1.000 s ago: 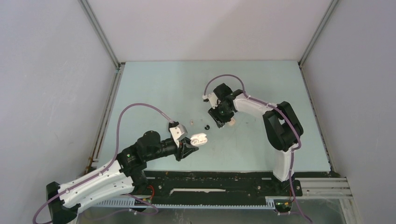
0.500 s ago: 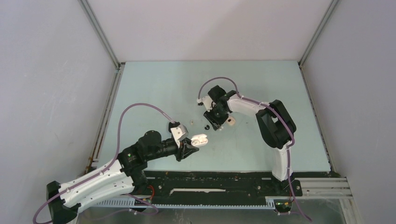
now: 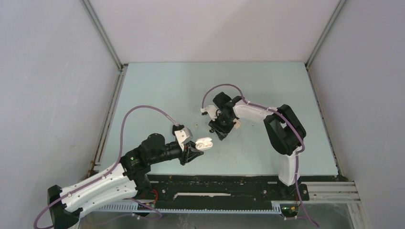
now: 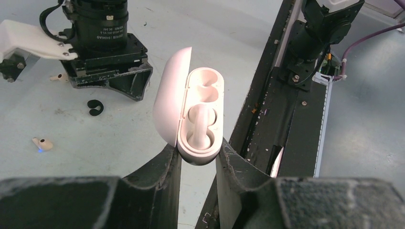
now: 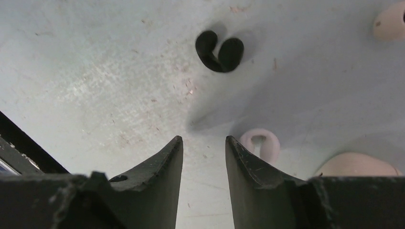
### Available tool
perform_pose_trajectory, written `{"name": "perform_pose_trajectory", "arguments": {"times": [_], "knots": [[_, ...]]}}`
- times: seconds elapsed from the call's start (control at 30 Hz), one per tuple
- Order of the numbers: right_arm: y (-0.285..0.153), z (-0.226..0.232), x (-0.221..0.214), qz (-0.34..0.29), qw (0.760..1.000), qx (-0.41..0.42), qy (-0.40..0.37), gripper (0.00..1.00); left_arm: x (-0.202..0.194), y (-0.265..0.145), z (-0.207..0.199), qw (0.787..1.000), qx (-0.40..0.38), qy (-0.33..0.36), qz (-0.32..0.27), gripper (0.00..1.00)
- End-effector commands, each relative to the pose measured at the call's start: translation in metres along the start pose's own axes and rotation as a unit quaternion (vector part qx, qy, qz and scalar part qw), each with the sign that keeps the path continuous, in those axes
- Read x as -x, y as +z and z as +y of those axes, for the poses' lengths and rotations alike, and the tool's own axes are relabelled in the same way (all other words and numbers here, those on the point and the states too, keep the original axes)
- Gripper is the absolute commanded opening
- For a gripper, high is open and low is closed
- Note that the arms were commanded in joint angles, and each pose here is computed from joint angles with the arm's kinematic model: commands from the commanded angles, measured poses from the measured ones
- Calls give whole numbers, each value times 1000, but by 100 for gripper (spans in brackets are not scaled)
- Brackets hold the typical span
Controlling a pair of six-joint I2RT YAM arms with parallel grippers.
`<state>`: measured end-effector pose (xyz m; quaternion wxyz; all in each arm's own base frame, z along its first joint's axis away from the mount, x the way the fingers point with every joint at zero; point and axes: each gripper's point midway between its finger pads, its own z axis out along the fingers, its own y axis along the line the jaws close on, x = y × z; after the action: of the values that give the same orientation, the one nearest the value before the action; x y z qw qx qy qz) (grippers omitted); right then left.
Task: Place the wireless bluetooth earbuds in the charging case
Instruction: Pick up the earbud from the center of the board.
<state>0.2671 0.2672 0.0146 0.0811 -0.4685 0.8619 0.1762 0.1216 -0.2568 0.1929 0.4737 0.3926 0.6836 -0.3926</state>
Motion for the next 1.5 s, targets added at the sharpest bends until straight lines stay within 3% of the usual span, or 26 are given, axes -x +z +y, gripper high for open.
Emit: {"name": "perform_pose_trajectory", "arguments": {"times": [0.0,0.6,0.93,1.47], "knots": [[-25,-8,4,-29,999,-12,8,41,29,-2,-6,999,-11,2,-38,0],[-49,-63,-6,-57,991,-78,90,40,28,-1,-7,999,-15,0,-35,0],[-58,-39,10,-92,993,-39,66,25,27,0,-8,999,-18,-1,-32,0],[-31,-43,6,-65,995,-34,70,24,27,0,-8,999,-18,-1,-32,0]]}}
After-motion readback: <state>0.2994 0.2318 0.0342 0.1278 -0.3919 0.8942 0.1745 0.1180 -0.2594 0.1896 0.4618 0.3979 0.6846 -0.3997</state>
